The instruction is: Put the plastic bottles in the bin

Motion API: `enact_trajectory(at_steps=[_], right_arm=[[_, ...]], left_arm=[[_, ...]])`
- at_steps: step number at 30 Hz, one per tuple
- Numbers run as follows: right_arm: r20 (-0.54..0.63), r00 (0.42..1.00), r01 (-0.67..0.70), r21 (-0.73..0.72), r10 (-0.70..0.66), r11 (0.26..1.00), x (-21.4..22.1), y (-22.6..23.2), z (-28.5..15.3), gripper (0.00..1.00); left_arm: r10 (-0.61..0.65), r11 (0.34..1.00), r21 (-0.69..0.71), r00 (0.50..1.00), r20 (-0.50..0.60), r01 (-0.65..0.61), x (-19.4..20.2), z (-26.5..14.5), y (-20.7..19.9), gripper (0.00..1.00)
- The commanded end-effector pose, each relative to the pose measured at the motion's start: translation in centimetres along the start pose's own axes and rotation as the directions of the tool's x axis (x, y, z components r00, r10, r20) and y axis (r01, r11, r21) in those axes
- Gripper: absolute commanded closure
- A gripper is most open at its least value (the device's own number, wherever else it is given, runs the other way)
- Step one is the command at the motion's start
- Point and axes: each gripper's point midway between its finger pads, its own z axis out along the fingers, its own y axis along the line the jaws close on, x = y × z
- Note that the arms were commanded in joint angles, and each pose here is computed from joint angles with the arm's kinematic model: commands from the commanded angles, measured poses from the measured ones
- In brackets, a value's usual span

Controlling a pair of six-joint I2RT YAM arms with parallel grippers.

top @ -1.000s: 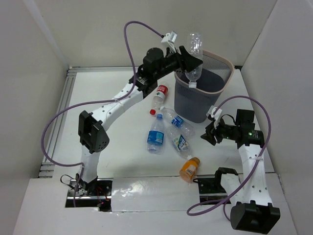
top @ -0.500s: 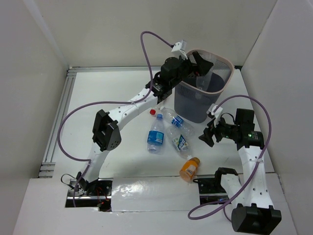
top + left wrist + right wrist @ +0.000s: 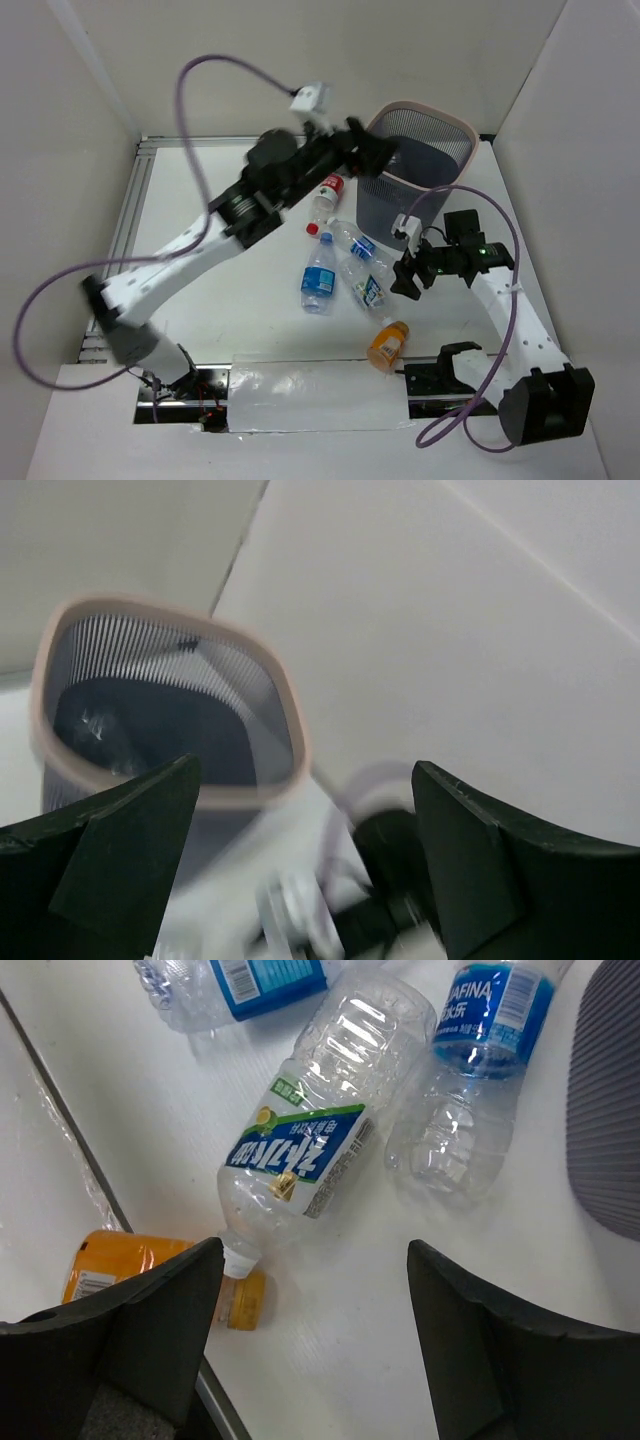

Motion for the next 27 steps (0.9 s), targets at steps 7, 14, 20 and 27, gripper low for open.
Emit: enact_trajectory(at_steps=[7, 14, 20, 27], right_arm=[[-0.079, 0.989, -0.119, 0.047, 0.123, 0.992, -2.8, -1.7, 4.3, 0.15], [-0.155, 0.972, -0.174, 0.018, 0.175, 0.985, -2.0, -0.5, 7.1, 0.06], [-0.224, 0.955, -0.185, 0.054, 0.193, 0.981, -1.7, 0.2, 9.9, 0.02], [-0.295, 0.927, -0.19, 0.169, 0.233, 0.967, 0.1, -0.3, 12.4, 0.06]], left_arm=[[-0.076, 0.909, -0.412, 0.949, -0.307, -0.06, 14.0, -23.4, 11.6, 0.01], [-0.223, 0.832, -0.552, 0.877, -0.426, -0.057, 23.8, -30.4, 14.3, 0.01], [-0.203, 0.776, -0.599, 0.82, -0.535, -0.199, 28.0, -31.5, 15.3, 0.01], [-0.236, 0.759, -0.635, 0.846, -0.477, -0.146, 28.1, -32.5, 16.0, 0.01]])
